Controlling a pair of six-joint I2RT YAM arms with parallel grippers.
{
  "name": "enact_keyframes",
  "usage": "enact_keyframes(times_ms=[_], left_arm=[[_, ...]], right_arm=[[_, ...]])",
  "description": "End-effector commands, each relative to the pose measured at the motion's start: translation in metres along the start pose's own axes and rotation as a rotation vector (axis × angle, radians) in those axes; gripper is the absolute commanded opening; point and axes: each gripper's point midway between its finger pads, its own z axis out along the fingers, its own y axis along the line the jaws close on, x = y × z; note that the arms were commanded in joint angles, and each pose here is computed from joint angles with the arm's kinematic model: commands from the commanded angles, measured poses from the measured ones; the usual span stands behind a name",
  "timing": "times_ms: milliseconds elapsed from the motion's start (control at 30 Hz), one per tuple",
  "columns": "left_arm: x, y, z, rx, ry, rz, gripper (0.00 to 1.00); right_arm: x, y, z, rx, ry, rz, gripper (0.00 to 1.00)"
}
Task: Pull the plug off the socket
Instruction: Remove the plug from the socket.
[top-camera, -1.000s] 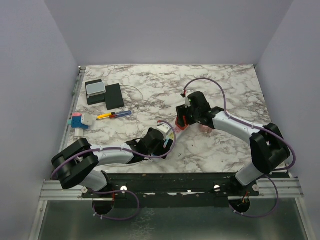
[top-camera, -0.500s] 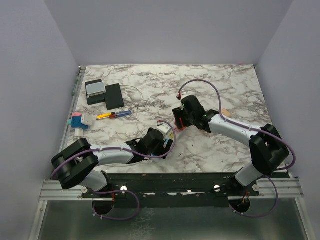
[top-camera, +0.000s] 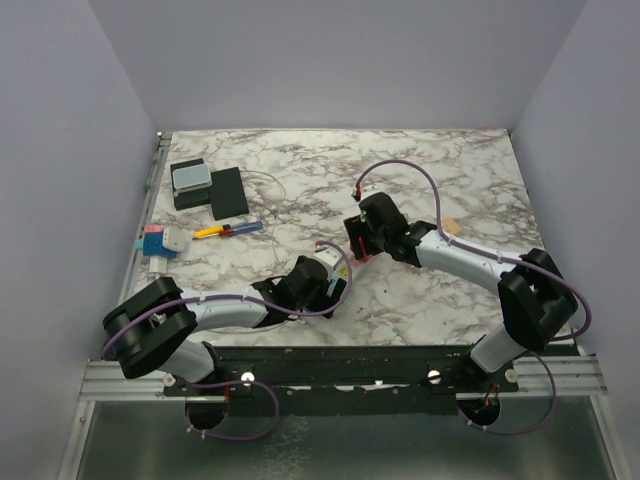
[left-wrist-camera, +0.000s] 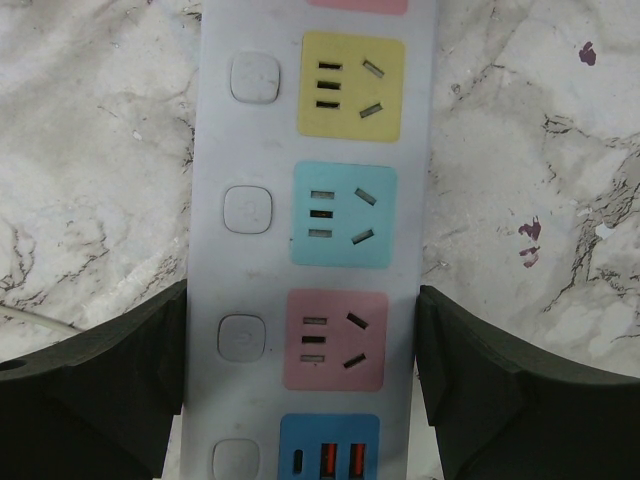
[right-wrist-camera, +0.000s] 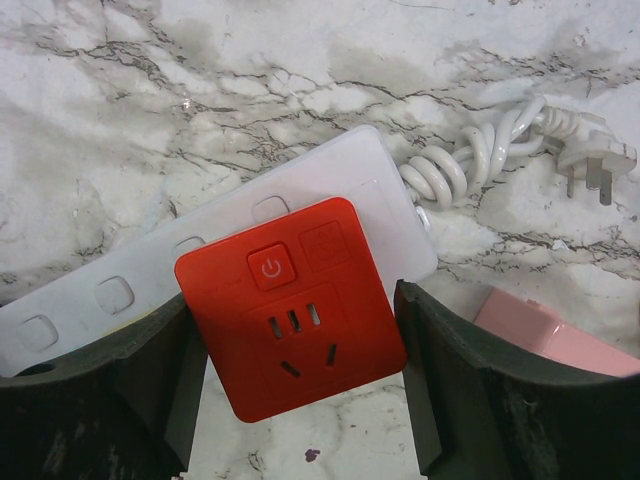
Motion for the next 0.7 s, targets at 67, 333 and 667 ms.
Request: enact_keyframes(times_ms=[67, 333, 667], left_arm=[[0.043, 0.035, -0.003, -0.165, 0.135, -0.095, 0.00], [0.043, 0.035, -0.003, -0.164, 0.137, -0.095, 0.00], [0.044, 0.035, -0.002, -0.159, 0.141, -0.097, 0.00]], right_arm=[[-0.032, -0.015, -0.010, 0.031, -0.087, 0.171, 0.00], [-0.031, -0.030, 0.000, 0.008, -0.051, 0.226, 0.01], [-0.031, -0.034, 0.010, -0.009, -0.023, 0.248, 0.01]])
